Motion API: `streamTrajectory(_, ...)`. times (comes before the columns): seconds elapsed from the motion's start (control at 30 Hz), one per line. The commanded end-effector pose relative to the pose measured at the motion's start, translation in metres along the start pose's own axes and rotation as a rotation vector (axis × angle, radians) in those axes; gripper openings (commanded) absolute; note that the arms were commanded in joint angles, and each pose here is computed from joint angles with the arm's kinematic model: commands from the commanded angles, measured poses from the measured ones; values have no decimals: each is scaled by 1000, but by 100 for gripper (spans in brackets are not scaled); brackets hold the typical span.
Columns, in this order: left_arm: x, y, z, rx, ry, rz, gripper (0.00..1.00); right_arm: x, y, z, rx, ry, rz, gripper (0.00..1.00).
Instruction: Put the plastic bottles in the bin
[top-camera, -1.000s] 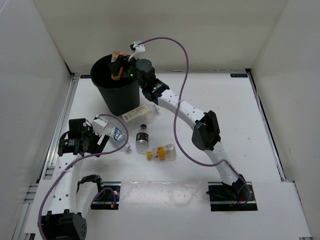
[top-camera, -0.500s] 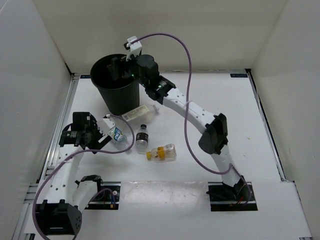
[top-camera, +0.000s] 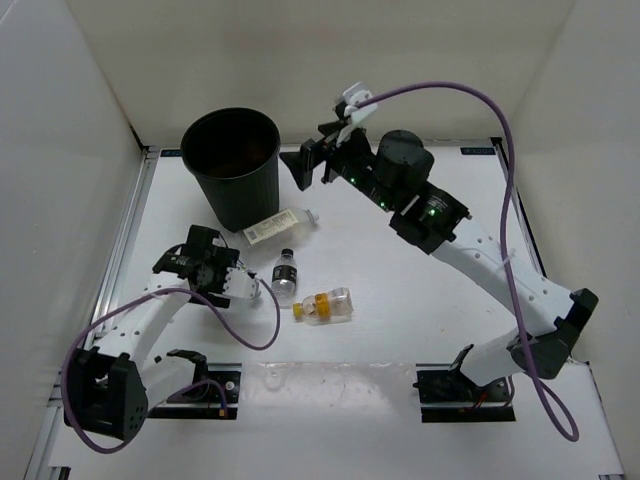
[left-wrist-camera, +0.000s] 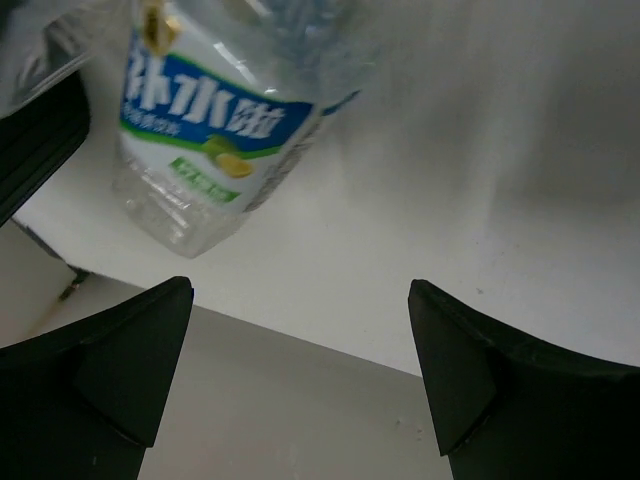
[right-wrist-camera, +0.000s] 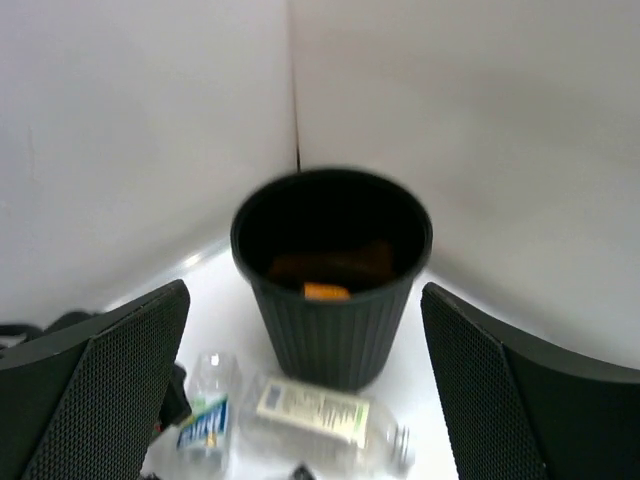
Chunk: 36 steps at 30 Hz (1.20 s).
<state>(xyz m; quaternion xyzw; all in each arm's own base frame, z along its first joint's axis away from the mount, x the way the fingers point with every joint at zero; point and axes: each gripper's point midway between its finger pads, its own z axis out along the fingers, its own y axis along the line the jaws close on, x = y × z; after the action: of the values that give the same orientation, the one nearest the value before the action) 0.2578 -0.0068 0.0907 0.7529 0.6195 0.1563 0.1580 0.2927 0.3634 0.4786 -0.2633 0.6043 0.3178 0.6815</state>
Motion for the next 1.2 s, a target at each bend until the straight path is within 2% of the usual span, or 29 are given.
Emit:
streamTrajectory(0.0,-2,37,-3,-109,-5,161,100,50,-4,-15,22,139,0,100)
streamTrajectory(0.07,-12,47,3,-98,-63,109,100,67,-2,-29,17,177,38,100)
streamTrajectory(0.2,-15,60,12,-65,-72,1,100,98,-4,-52,34,240,71,100)
streamTrajectory(0.4,-8,41,27,7,-14,44,100,140,-12,-81,75,359,78,100)
streamTrajectory(0.6,0,19,47,105,38,28,100,144,-20,-93,123,377,78,100)
streamTrajectory(0.77,-13,32,54,107,-13,-84,100,148,-20,-94,126,386,87,100)
streamTrajectory(0.9,-11,30,54,130,7,-122,71,154,-19,-96,129,403,95,100)
streamTrajectory(0.93,-11,22,56,154,9,-120,60,158,-20,-97,130,412,94,100)
streamTrajectory(1.03,-8,7,50,182,23,-128,44,158,-20,-97,130,412,94,100)
streamTrajectory(1.13,-10,9,39,184,16,-170,39,159,-19,-95,131,421,93,100)
streamTrajectory(1.17,-10,12,30,197,21,-208,33,159,-19,-95,131,421,93,100)
